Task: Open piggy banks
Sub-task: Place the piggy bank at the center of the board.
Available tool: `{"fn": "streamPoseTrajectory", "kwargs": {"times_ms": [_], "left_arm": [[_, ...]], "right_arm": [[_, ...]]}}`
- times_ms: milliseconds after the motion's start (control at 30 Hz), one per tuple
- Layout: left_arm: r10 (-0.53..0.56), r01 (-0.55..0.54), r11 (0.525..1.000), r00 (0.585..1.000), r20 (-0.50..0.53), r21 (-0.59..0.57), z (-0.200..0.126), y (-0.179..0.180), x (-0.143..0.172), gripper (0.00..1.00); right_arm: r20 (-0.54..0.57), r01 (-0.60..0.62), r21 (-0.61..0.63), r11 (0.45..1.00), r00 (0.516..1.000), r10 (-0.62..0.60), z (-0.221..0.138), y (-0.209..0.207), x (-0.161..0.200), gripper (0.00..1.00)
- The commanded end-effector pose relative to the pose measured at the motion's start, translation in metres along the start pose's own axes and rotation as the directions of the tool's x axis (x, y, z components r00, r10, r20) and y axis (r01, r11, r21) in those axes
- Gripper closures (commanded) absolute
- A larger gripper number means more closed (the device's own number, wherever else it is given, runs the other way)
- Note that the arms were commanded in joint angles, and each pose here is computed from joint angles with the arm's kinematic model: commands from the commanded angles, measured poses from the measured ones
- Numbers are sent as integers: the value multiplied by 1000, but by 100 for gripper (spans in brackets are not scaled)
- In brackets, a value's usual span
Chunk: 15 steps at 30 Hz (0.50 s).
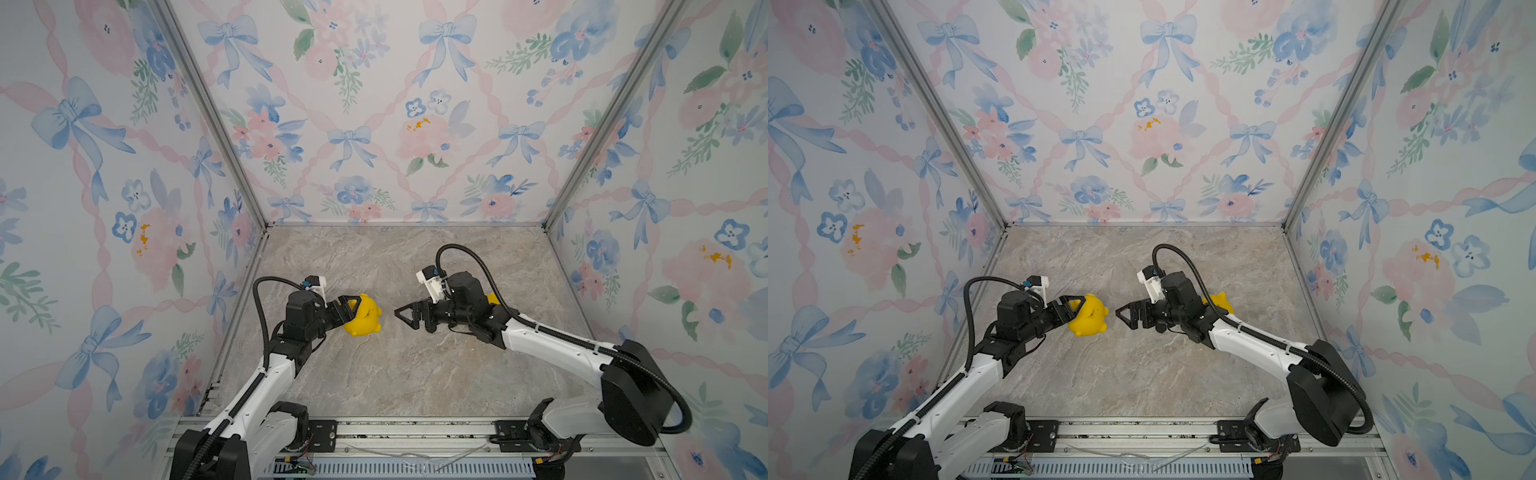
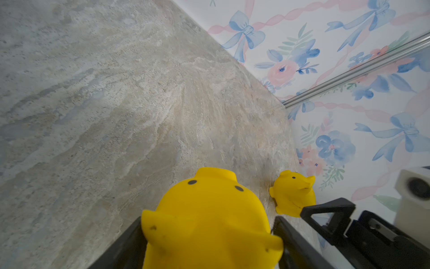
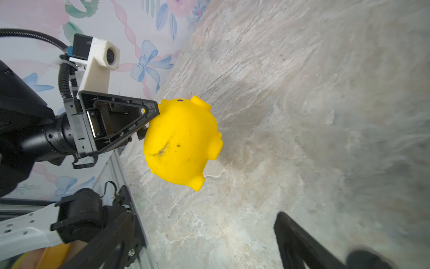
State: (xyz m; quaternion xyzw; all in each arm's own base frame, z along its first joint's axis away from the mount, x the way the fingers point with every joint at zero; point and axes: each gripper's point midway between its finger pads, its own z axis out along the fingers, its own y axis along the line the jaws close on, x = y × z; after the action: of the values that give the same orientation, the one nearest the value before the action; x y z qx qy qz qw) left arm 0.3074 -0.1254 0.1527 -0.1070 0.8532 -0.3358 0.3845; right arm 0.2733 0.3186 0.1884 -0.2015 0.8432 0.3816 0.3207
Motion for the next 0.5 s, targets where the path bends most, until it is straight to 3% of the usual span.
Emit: {"fn": "streamPoseTrajectory", "kwargs": {"times_ms": [0,233,467], "left_arm": [[105,-106,987,994,-15,-117,10,-2,-8,31],[235,-234,943,972,-25,-238,33,-26,-20,32],[272,-276,939,961,-49,-204,49,-43,-21,30]], "right_arm": [[-149,110,255,961,986,-73,-16,-50,26,4],[-118,115,304,946,990,-83,-19,-59,23,4],[-155,102,233,967,986,-66,-10,-51,35,4]]}}
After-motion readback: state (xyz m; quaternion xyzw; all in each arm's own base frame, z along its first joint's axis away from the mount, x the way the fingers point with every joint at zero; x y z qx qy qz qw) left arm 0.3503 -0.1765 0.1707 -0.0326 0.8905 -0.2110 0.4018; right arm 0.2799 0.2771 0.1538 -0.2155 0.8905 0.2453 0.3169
